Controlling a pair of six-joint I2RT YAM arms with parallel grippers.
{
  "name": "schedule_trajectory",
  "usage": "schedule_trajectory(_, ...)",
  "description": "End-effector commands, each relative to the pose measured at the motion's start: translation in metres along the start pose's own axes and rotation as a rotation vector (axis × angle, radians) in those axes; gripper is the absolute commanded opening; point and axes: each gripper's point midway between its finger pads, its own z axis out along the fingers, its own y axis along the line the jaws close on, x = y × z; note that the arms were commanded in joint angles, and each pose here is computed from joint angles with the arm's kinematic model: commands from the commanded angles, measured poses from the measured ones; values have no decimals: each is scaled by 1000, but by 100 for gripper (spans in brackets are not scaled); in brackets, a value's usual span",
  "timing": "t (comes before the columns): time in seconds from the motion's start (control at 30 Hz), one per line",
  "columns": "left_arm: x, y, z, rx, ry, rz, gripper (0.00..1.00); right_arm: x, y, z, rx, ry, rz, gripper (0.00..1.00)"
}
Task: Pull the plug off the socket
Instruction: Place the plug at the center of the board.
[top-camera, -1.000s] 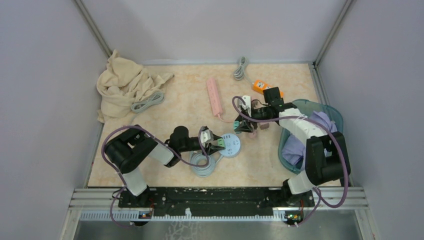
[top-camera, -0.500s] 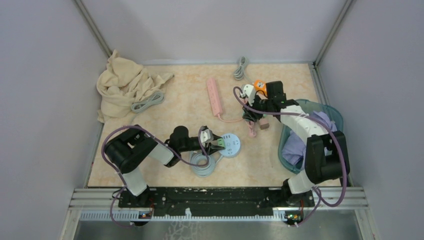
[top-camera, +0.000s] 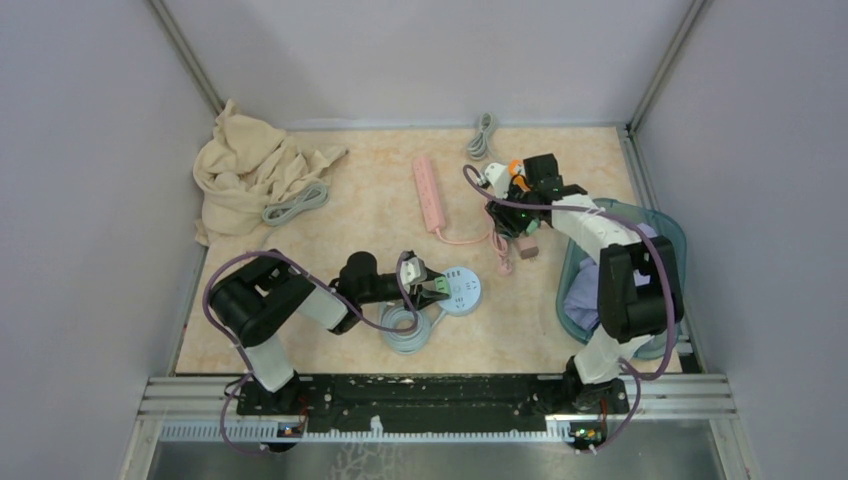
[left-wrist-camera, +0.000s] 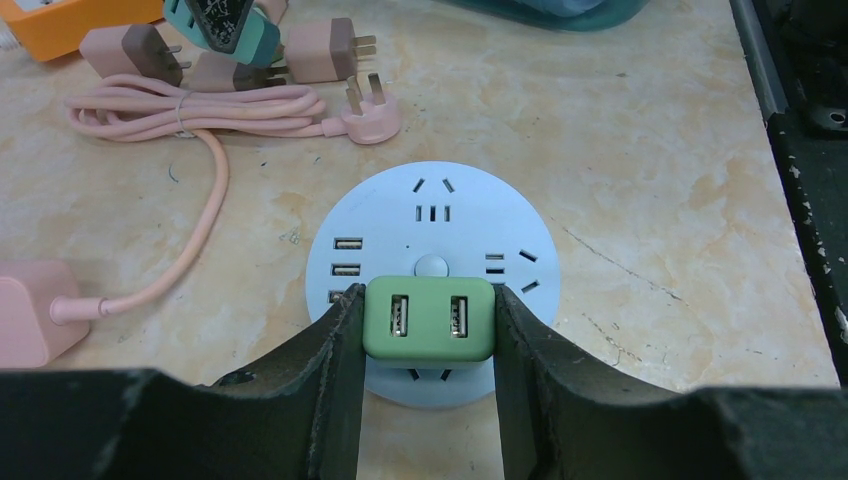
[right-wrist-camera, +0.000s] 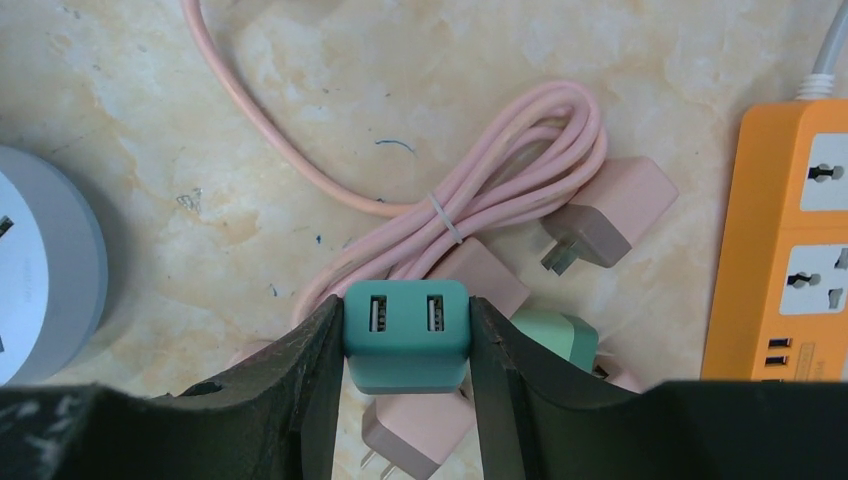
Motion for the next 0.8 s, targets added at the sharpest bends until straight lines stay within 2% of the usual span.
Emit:
schedule_trajectory(0.0, 29, -14, -6, 35, 92, -97, 1, -11, -21, -11, 78, 7, 11, 29)
schedule_trajectory(0.13, 27, -14, -5, 37, 88, -100, 6, -1, -22, -2, 74, 40, 26, 39)
schedule_trajectory(0.3, 24, -14, -5, 45, 87, -102, 23, 0, -22, -1, 74, 44, 30, 47)
schedule_trajectory(0.57, 1, -9, -7, 19, 49, -85, 50, -7, -22, -5, 81, 21, 30, 52)
schedule_trajectory(0.77, -25, -6, -12, -4, 10, -62, 58, -27, -18, -21, 80, -54, 10, 52)
